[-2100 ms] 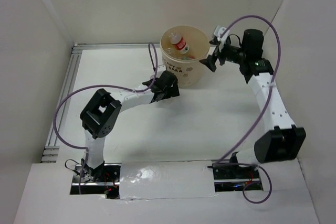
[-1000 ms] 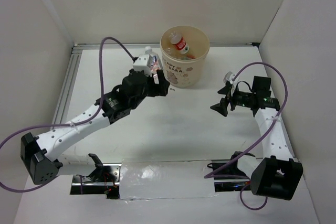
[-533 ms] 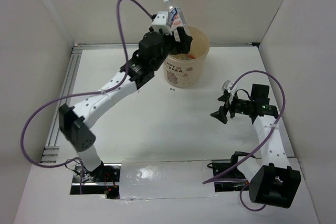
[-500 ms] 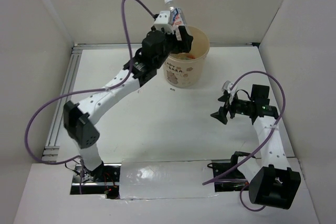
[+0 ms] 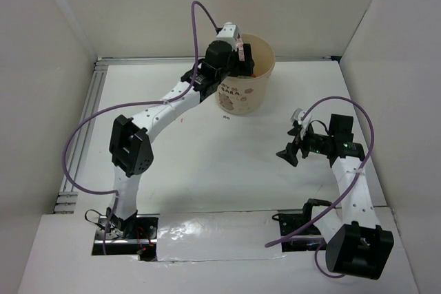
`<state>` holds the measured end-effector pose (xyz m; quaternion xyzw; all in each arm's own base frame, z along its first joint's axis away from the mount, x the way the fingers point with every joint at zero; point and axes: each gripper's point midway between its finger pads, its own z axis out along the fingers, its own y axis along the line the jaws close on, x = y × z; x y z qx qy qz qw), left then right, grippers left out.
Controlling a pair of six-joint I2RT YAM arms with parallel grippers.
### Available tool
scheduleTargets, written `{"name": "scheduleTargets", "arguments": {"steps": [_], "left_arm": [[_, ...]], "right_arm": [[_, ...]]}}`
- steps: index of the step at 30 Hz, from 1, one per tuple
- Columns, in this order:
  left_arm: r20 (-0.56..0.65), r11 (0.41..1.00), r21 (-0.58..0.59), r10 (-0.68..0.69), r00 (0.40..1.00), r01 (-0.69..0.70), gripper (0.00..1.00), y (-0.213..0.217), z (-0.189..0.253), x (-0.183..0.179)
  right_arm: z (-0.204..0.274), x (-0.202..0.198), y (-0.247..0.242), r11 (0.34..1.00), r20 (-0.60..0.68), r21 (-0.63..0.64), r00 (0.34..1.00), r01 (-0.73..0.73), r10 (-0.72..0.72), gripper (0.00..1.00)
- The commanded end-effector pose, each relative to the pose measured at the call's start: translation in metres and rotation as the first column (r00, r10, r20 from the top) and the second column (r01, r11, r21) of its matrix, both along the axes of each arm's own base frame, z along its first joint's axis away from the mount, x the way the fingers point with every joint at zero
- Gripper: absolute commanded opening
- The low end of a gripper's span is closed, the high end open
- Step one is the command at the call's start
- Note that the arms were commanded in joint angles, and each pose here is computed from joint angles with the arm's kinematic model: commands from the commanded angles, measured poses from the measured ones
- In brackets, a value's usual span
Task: Put the plastic bottles in the bin
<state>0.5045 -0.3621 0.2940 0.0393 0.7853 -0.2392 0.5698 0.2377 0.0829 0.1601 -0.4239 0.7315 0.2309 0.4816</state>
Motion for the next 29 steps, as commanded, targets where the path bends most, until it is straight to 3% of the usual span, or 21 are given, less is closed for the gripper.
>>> {"name": "scheduleTargets", "arguments": {"steps": [1, 7, 13, 15, 17, 18, 19, 21, 22, 25, 29], "left_arm": [[0.167, 0.995, -0.060, -0.069, 0.984, 0.080, 1.00, 0.002, 0.087, -0.026], [0.246, 0.979, -0.020, -0.192, 0.950, 0.203, 1.00, 0.007, 0.113, -0.076], [0.164, 0.983, 0.014, -0.183, 0.969, 0.183, 1.00, 0.030, 0.069, -0.099], [0.199, 0.983, -0.016, -0.176, 0.964, 0.182, 1.00, 0.045, 0.084, -0.118], [0.156, 0.981, 0.006, -0.194, 0.969, 0.196, 1.00, 0.056, 0.058, -0.135], [0.182, 0.972, -0.011, -0.227, 0.957, 0.233, 1.00, 0.064, 0.070, -0.155], [0.135, 0.968, 0.027, -0.252, 0.958, 0.251, 1.00, 0.069, 0.039, -0.166], [0.146, 0.954, 0.026, -0.299, 0.943, 0.298, 1.00, 0.082, 0.034, -0.194], [0.082, 0.952, 0.052, -0.304, 0.949, 0.301, 1.00, 0.090, -0.004, -0.204], [0.029, 0.958, 0.059, -0.282, 0.959, 0.280, 1.00, 0.120, -0.044, -0.229], [0.018, 0.973, 0.005, -0.229, 0.973, 0.229, 1.00, 0.148, -0.067, -0.248]], "right_arm": [[0.002, 0.007, -0.004, 0.999, -0.006, 0.002, 0.999, 0.037, -0.037, 1.00], [0.002, 0.013, -0.009, 0.997, -0.039, 0.009, 0.996, 0.075, -0.075, 1.00], [0.003, 0.020, -0.011, 0.994, -0.072, 0.025, 0.992, 0.104, -0.102, 1.00], [0.001, 0.019, -0.012, 0.993, -0.089, 0.022, 0.990, 0.115, -0.113, 1.00], [0.003, 0.024, -0.018, 0.988, -0.079, 0.006, 0.985, 0.156, -0.156, 1.00], [0.003, 0.024, -0.019, 0.978, -0.118, 0.029, 0.972, 0.208, -0.204, 1.00], [0.003, 0.028, -0.023, 0.967, -0.135, 0.032, 0.959, 0.254, -0.248, 1.00], [0.007, 0.041, -0.038, 0.916, -0.156, 0.032, 0.907, 0.401, -0.392, 1.00], [0.012, 0.047, -0.044, 0.892, -0.154, 0.034, 0.885, 0.450, -0.440, 1.00], [0.020, 0.061, -0.060, 0.829, -0.132, 0.031, 0.825, 0.558, -0.550, 1.00], [0.027, 0.073, -0.077, 0.744, -0.115, 0.075, 0.747, 0.664, -0.654, 1.00]]}}
